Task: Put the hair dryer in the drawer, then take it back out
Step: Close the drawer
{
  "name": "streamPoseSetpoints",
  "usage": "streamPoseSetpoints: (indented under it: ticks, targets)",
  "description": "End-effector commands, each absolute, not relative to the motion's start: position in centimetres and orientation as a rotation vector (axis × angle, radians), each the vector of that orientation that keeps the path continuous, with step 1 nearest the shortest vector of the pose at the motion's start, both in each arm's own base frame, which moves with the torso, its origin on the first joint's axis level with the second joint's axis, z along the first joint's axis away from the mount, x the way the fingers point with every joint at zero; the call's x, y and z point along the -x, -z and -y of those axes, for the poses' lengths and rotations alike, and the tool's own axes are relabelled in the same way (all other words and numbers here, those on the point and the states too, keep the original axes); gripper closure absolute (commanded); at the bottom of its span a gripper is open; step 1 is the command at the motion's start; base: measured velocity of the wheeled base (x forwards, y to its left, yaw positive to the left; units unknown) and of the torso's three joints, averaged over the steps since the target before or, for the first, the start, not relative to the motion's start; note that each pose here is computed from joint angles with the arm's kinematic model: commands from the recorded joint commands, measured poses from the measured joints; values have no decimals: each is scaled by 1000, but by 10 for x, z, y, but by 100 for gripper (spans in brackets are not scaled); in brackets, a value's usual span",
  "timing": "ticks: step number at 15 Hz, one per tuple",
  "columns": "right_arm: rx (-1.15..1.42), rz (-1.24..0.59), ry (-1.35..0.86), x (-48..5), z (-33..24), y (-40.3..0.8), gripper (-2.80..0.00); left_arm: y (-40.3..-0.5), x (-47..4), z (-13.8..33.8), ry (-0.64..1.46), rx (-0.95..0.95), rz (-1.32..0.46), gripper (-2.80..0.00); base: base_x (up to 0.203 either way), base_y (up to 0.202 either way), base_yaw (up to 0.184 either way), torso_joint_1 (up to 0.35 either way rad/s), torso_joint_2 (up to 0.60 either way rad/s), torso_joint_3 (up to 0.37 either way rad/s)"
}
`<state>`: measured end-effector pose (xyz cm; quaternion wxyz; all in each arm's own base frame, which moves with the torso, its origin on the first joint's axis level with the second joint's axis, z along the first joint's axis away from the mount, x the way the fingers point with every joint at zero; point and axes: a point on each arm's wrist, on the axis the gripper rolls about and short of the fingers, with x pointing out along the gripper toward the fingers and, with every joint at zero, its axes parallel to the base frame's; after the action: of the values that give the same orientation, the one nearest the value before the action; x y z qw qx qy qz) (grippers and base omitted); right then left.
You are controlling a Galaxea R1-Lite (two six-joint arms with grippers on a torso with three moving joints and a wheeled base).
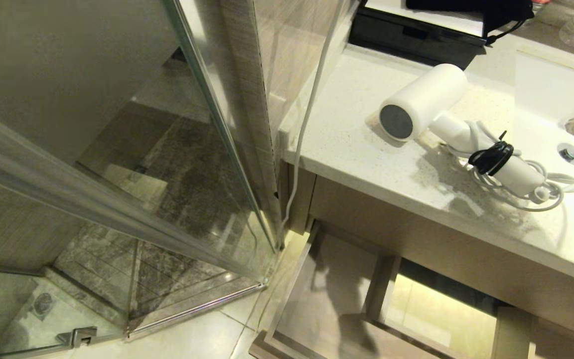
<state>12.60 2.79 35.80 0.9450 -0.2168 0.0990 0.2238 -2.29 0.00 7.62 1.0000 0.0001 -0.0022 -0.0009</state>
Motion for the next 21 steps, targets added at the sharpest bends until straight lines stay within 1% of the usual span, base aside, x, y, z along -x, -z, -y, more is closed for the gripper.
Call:
streamPoseSetpoints:
  ticks: [1, 5, 9, 13, 16, 19, 21]
  targets:
    - [440, -197, -420, -108, -21, -353, 0, -76, 23, 0, 2, 0, 3, 0, 0, 0, 0, 0, 0, 0]
    - [441, -175, -400, -93, -17, -352, 0, -76, 23, 0, 2, 0, 3, 0, 0, 0, 0, 0, 0, 0]
    - [439, -168, -374, -89, -15, -352, 0, -76, 23, 0, 2, 0, 3, 0, 0, 0, 0, 0, 0, 0]
    - [437, -207, -295, -70, -8, -341, 0, -76, 23, 0, 2, 0, 3, 0, 0, 0, 0, -18, 11, -18]
    - [451, -238, -179, -64, -5, -338, 0, -76, 23, 0, 2, -1, 4, 0, 0, 0, 0, -241, 82, -167]
    - [455, -242, -182, -61, -5, -336, 0, -76, 23, 0, 2, -1, 3, 0, 0, 0, 0, -267, 68, -181]
    - [459, -238, -183, -59, -5, -335, 0, -76, 23, 0, 2, 0, 3, 0, 0, 0, 0, -88, 23, -63]
